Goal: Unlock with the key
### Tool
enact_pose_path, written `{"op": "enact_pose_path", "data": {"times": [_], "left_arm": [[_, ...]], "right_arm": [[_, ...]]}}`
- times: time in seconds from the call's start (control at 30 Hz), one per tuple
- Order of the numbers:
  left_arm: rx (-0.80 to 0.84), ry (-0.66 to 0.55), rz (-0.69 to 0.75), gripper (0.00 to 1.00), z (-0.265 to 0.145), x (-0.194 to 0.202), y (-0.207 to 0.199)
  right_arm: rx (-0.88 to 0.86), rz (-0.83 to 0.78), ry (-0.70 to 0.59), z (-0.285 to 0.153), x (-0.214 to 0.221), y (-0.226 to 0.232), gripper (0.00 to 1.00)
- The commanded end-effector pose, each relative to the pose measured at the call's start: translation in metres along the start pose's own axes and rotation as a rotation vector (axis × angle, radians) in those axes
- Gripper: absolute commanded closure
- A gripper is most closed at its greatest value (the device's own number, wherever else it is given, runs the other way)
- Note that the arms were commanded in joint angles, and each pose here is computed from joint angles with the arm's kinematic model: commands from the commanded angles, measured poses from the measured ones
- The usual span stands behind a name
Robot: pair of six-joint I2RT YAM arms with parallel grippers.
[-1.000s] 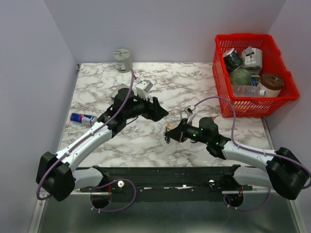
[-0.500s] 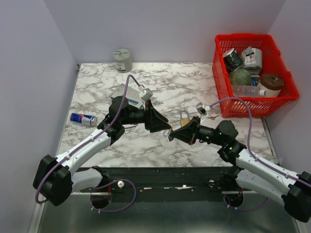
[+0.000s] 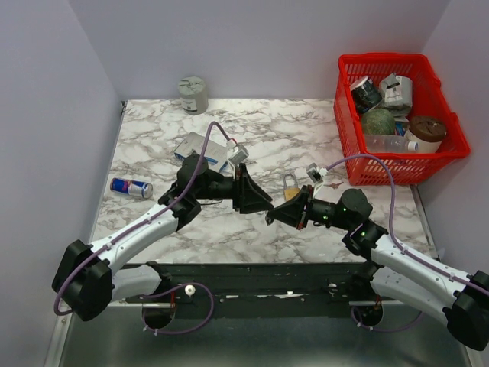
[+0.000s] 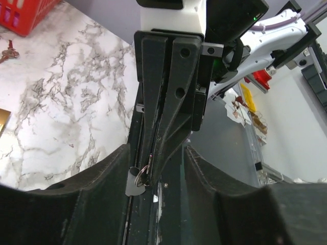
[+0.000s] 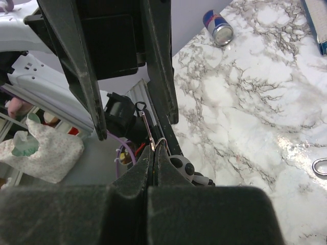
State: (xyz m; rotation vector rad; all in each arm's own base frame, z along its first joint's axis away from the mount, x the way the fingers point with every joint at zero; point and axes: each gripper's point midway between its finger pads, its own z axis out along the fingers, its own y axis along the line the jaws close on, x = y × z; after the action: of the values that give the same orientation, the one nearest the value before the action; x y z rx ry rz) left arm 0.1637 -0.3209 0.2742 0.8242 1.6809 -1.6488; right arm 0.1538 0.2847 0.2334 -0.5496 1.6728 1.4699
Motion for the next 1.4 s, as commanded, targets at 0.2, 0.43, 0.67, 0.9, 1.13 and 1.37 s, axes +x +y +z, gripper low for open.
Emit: {"op": "enact_pose_path", "data": {"times": [0.2, 0.43, 0.67, 0.9, 1.13, 1.37], "left_arm": [[-0.023, 0.029, 0.021, 0.84, 0.007, 0.01, 0.004], [-0.075, 0.019, 0.034, 1.0, 0.006, 0.009, 0.011], [-0.079, 0.016, 0.044, 1.0, 0.005, 0.008, 0.011], [-0.066, 0.028, 0.041, 1.0, 0.006, 0.009, 0.009], [-0.073, 0.03, 0.037, 1.0, 0.006, 0.01, 0.011], [-0.084, 0.031, 0.033, 1.0, 0.006, 0.01, 0.014]], "right_arm": [[-0.018, -0.022, 0.009, 0.001, -0.006, 0.007, 0.99], [0.029, -0.022, 0.016, -0.004, -0.003, 0.0, 0.99], [0.115, -0.075, 0.006, -0.019, -0.005, -0.006, 0.39], [0.137, -0.142, 0.036, -0.021, -0.007, -0.008, 0.26], [0.171, -0.177, 0.006, -0.011, -0.018, -0.013, 0.27], [0.174, -0.172, 0.012, 0.004, -0.017, -0.013, 0.28]]}}
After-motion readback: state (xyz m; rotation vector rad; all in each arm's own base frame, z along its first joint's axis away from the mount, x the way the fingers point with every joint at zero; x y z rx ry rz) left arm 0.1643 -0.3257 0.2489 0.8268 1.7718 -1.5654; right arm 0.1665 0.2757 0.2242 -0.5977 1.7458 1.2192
